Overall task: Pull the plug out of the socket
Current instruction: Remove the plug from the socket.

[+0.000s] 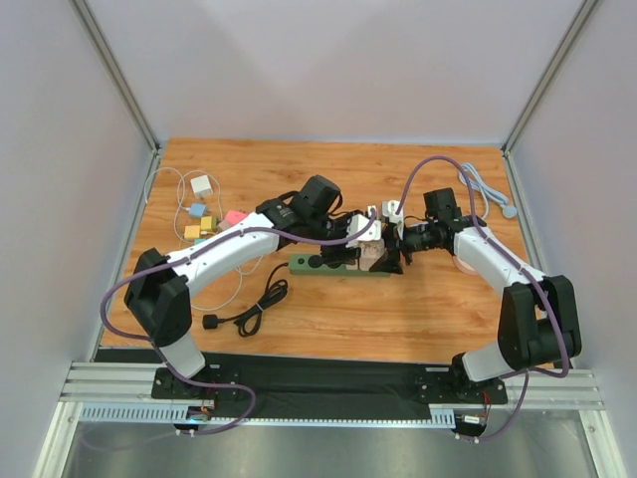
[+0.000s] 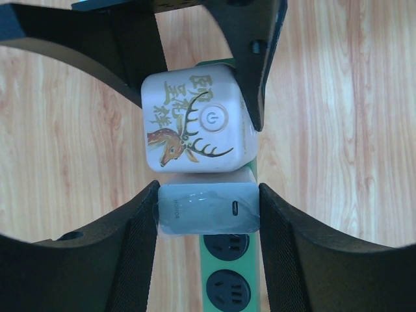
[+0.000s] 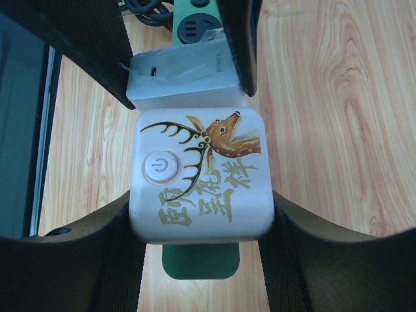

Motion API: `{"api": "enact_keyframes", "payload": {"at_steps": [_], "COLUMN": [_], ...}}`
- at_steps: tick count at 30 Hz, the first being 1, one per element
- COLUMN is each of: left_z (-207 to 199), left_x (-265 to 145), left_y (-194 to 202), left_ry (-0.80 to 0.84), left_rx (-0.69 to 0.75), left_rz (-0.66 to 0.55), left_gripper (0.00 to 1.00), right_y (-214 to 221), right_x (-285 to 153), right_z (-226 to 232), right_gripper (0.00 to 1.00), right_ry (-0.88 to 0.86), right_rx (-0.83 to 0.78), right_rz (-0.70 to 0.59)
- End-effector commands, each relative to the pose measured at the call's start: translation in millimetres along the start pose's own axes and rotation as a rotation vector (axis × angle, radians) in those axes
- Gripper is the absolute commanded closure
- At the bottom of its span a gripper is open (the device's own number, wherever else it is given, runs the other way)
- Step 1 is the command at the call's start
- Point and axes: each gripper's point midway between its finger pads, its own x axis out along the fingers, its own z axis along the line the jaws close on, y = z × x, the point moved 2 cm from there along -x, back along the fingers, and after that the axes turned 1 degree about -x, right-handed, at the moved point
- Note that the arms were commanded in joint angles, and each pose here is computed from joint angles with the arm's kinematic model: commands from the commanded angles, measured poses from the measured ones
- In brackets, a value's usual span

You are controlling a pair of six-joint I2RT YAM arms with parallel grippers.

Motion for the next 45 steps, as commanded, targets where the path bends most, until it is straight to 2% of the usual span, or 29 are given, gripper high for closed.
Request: {"api": "enact_keyframes", "payload": {"at_steps": [1,5,12,17,20,27,28,31,35,39,45], "left_z": [22.0,27.2,20.7,-0.5,-12.9,3.6,8.1,24.8,36.5,36.1,29.8], "left_x": [-25.6,-16.6,-15.8,-18.0,-12.1,-6.7,-8.9,-10.8,-6.9,-0.6,-4.2], "left_y": [-53.8,-46.6,-51.1,-58.1,-41.1,-23.8,-19.1,-21.8,-27.0,-24.9,-28.9], "left_ry": [0.002,0.041,0.080,0.024,-0.008,-0.095,-0.084,-0.034,0.045,0.106,0.081], "left_rx": [-0.003,-0.059,-0.072,0.022,0.043,0.089,0.061,-0.020,-0.054,-0.081,-0.070], "left_rz": [-0.197,-0.181,-0.202,-0.173,-0.120,-0.051,-0.043,-0.099,-0.147,-0.152,-0.143], "left_gripper": [1.00,1.00,1.00,1.00,1.00,1.00,1.00,1.00,1.00,1.00,1.00], "right_y": [2.7,3.0,7.9,9.5,8.3,7.6,7.5,8.1,9.1,11.0,12.7], "right_x": [-9.7,-8.7,-9.0,-8.2,-7.6,-7.1,-7.0,-7.2,-7.4,-6.6,-6.9], "right_z": [-17.5,-17.2,-23.7,-26.5,-24.5,-22.9,-23.4,-23.2,-22.7,-22.6,-25.8], "right_gripper": [1.00,1.00,1.00,1.00,1.00,1.00,1.00,1.00,1.00,1.00,1.00], "right_ry": [0.079,0.073,0.098,0.099,0.093,0.088,0.088,0.089,0.091,0.087,0.101], "right_rx": [-0.053,-0.048,-0.028,-0.012,-0.015,-0.021,-0.023,-0.024,-0.027,-0.021,-0.013], "right_rz": [0.032,0.031,0.058,0.061,0.054,0.044,0.044,0.047,0.050,0.053,0.063]}}
